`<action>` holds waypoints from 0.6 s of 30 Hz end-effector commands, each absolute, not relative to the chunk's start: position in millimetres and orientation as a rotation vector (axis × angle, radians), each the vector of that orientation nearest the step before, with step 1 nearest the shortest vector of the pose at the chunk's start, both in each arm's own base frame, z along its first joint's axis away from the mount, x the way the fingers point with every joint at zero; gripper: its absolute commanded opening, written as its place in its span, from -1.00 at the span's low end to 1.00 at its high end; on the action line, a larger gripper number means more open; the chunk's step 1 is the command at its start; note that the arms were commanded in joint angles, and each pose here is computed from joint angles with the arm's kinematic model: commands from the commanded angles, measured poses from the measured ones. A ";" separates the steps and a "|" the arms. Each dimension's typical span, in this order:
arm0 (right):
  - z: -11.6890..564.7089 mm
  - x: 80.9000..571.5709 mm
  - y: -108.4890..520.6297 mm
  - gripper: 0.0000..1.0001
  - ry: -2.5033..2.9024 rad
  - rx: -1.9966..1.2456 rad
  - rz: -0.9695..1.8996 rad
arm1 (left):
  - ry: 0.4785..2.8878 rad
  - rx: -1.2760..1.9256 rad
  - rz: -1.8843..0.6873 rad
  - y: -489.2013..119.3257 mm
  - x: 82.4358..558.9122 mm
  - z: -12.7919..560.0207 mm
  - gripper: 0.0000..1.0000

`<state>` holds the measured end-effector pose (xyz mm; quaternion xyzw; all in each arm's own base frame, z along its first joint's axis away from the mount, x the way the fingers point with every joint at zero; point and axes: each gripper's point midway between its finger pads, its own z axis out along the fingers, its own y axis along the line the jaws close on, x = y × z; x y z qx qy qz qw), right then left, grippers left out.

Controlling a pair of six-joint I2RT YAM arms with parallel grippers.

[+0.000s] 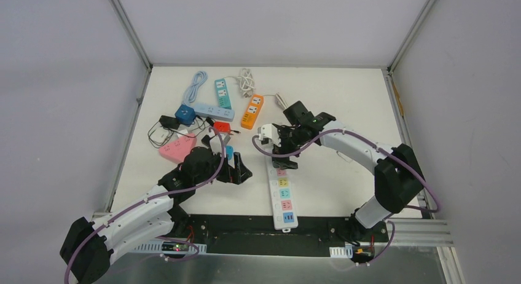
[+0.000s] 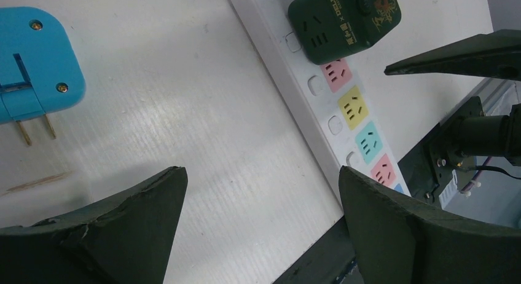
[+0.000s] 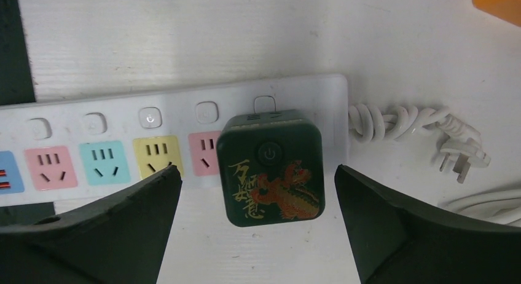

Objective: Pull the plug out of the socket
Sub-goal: Remove the plug from the socket.

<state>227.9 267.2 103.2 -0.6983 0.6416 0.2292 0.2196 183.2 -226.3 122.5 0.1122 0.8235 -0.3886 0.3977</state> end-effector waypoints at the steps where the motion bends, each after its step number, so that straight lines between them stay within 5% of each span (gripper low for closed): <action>1: 90.5 244.0 268.0 0.99 1.779 -1.928 0.491 | 2.060 0.250 -0.975 -223.3 188.6 127.2 0.93; 10: 69.7 233.4 267.2 0.70 1.791 -1.997 0.502 | 2.062 0.247 -1.009 -226.0 185.3 125.7 0.93; 18: 70.2 230.0 257.5 -0.32 1.793 -2.031 0.471 | 2.035 0.223 -1.086 -234.9 185.0 128.2 0.93</action>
